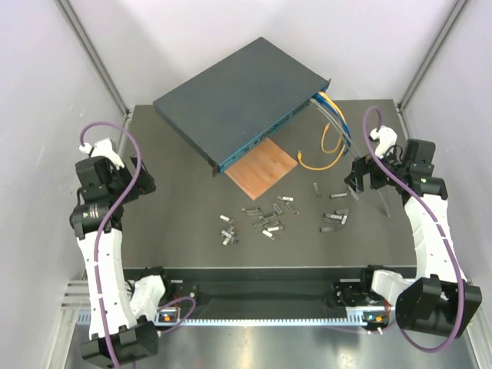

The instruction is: Insert the plug into the switch port

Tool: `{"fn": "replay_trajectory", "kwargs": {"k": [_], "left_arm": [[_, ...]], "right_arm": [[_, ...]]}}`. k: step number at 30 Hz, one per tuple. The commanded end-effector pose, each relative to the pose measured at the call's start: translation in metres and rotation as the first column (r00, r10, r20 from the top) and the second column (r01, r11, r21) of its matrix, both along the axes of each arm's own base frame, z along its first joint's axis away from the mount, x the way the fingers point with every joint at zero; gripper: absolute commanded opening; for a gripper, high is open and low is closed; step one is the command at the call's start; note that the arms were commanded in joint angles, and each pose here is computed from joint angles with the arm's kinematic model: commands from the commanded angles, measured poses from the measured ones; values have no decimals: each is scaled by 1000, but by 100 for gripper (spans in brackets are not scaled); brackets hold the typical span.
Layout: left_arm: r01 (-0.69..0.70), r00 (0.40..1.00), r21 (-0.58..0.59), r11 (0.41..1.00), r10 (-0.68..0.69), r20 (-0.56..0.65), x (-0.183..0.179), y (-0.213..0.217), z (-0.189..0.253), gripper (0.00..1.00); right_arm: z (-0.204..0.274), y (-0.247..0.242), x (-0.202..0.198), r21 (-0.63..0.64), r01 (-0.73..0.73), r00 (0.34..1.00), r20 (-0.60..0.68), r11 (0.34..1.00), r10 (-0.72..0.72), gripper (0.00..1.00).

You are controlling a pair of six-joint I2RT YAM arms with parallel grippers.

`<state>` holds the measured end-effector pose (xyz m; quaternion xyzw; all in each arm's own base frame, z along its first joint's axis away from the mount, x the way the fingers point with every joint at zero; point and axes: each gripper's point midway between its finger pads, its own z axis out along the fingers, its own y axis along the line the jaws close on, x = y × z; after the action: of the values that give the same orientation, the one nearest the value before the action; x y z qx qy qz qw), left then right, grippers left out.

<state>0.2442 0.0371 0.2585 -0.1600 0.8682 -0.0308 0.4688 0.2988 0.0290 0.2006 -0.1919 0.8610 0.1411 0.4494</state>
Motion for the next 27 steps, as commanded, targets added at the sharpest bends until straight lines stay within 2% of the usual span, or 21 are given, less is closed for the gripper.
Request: {"fn": "replay_trajectory", "kwargs": {"k": [1,5,8,12,16,19,20,22,23,27], "left_arm": [[10,994,-36,999,-6,112,12,-3,40,99],[115,972,-124,986,-85,219,26,-26,77,99],[187,949,-172,967,-133,286,34,-40,100,99],[351,883,-178,919,-262,390,37,-65,129,99],[435,844,-180,882,-330,422,40,-78,137,99],[447,836,-171,878,-342,430,40,-79,138,99],[448,834,-161,879,-346,431,40,-78,138,99],[448,833,-156,880,-348,430,39,-78,137,99],[450,831,-151,880,-351,431,39,-78,137,99],[458,829,-158,875,-357,431,41,-79,133,99]], "right_arm": [[9,-7,-1,-64,-14,999,36,998,16,100],[-11,-16,-12,-110,-5,998,-69,994,-2,100],[-23,-26,-18,-183,-16,997,-83,983,1,100],[-50,-36,-27,-259,-76,986,-165,963,34,100],[-76,-46,-26,-304,-119,968,-249,945,41,100],[-93,-57,-17,-340,-101,964,-267,935,7,94],[-100,-60,-14,-343,-96,959,-283,935,-6,88],[-107,-64,-10,-357,-89,956,-293,930,-21,82],[-112,-64,-5,-356,-88,955,-295,931,-22,75],[-126,-66,10,-351,-84,955,-294,933,-25,64]]}}
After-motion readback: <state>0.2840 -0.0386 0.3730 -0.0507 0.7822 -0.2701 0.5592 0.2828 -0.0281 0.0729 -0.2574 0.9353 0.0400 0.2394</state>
